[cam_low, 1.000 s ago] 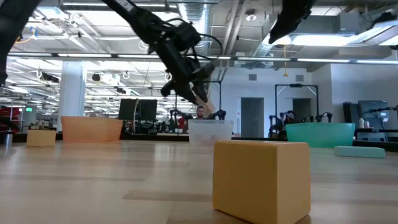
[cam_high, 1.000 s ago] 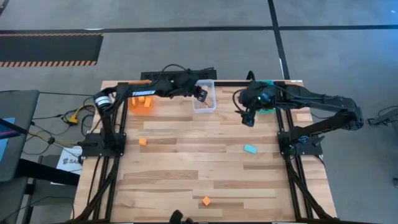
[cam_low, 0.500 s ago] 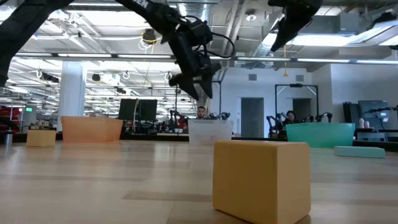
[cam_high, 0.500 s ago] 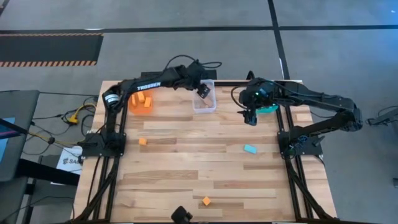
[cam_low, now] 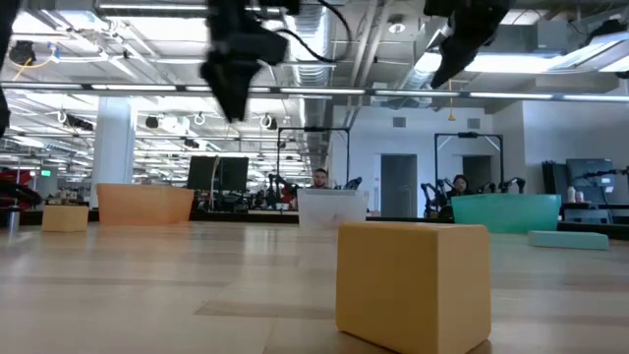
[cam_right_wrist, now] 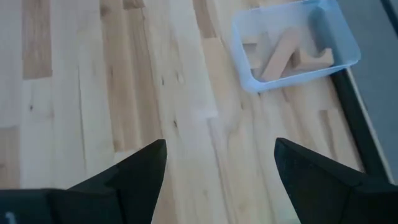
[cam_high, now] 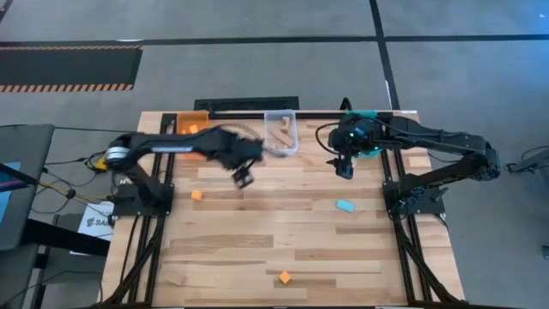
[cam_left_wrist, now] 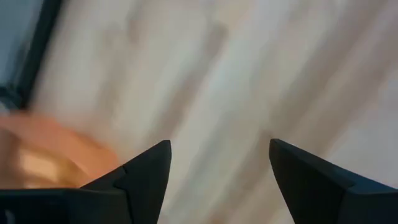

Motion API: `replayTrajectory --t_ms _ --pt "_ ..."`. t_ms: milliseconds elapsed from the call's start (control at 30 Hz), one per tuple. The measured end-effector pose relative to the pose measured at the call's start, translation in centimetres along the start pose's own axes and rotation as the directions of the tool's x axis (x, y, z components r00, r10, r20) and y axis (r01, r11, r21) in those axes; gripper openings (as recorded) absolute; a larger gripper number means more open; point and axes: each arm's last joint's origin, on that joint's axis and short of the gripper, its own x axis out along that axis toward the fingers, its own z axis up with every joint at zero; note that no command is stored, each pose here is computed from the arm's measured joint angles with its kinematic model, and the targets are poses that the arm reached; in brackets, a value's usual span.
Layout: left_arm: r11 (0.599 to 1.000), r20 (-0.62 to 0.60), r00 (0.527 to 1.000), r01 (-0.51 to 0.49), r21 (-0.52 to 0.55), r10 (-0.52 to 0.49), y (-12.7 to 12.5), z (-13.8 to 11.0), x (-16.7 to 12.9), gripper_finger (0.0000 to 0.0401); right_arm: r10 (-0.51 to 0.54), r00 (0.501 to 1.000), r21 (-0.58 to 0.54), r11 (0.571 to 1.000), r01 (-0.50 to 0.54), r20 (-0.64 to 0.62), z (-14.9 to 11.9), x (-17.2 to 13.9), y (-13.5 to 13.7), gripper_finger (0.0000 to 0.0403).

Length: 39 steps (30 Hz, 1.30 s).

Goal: Sort & place blocks by color
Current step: Put the orange square block into the orange bin

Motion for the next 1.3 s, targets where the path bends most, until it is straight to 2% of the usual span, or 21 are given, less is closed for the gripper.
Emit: replayTrajectory --t_ms 67,200,267,333,467,600,733,867,1100,1200,1300 --pt "0.999 -0.017 0.999 0.028 -0.045 -0.029 -0.4 -2.6 -0.3 0.0259 0.026 1.0 0.002 1.0 -0.026 0.002 0.0 0.3 0.3 0.0317" --pt "0.974 -0.105 0.991 0.055 -0.219 -0.079 0.0 -7.5 0.6 0.0259 0.096 0.995 -0.008 0.995 -0.096 0.03 0.3 0.6 1.2 0.0317" --pt "0.935 -0.167 0.981 0.032 -0.354 -0.097 0.5 -9.7 1.7 0.0259 0.113 0.991 -0.006 0.994 -0.112 0.075 0.8 0.7 1.8 0.0317" --pt "0.877 -0.23 0.968 -0.021 -0.481 -0.103 1.2 -11.6 3.2 0.0259 0.127 0.985 0.001 0.992 -0.127 0.114 1.4 1.1 2.3 0.0317" --pt "0.785 -0.268 0.961 -0.115 -0.609 -0.068 2.4 -14.2 5.3 0.0259 0.155 0.969 0.031 0.986 -0.164 0.191 2.6 1.6 3.4 0.0317" --pt "0.751 -0.266 0.963 -0.138 -0.646 -0.052 2.8 -15.7 6.6 0.0259 0.178 0.967 0.074 0.978 -0.194 0.184 3.0 2.9 4.4 0.0317" --pt "0.744 -0.228 0.968 -0.079 -0.664 -0.101 2.6 -16.6 8.5 0.0259 0.193 0.973 0.102 0.973 -0.206 0.124 3.0 4.6 5.3 0.0317" --pt "0.736 -0.224 0.968 -0.072 -0.673 -0.11 2.5 -17.6 10.3 0.0259 0.207 0.975 0.13 0.968 -0.216 0.079 3.0 6.1 6.0 0.0318" --pt "0.725 -0.181 0.974 -0.029 -0.689 -0.133 2.4 -18.2 11.8 0.0258 0.225 0.974 0.154 0.962 -0.227 0.034 3.1 8.3 6.6 0.0318" --pt "0.731 -0.172 0.976 -0.018 -0.682 -0.137 2.3 -18.1 11.8 0.0245 0.223 0.974 0.176 0.958 -0.225 0.029 3.2 8.8 6.6 0.0318" --pt "0.747 -0.173 0.975 -0.014 -0.664 -0.136 2.3 -18.1 11.8 0.0211 0.222 0.975 0.181 0.958 -0.223 0.026 3.2 9.0 6.6 0.0318"
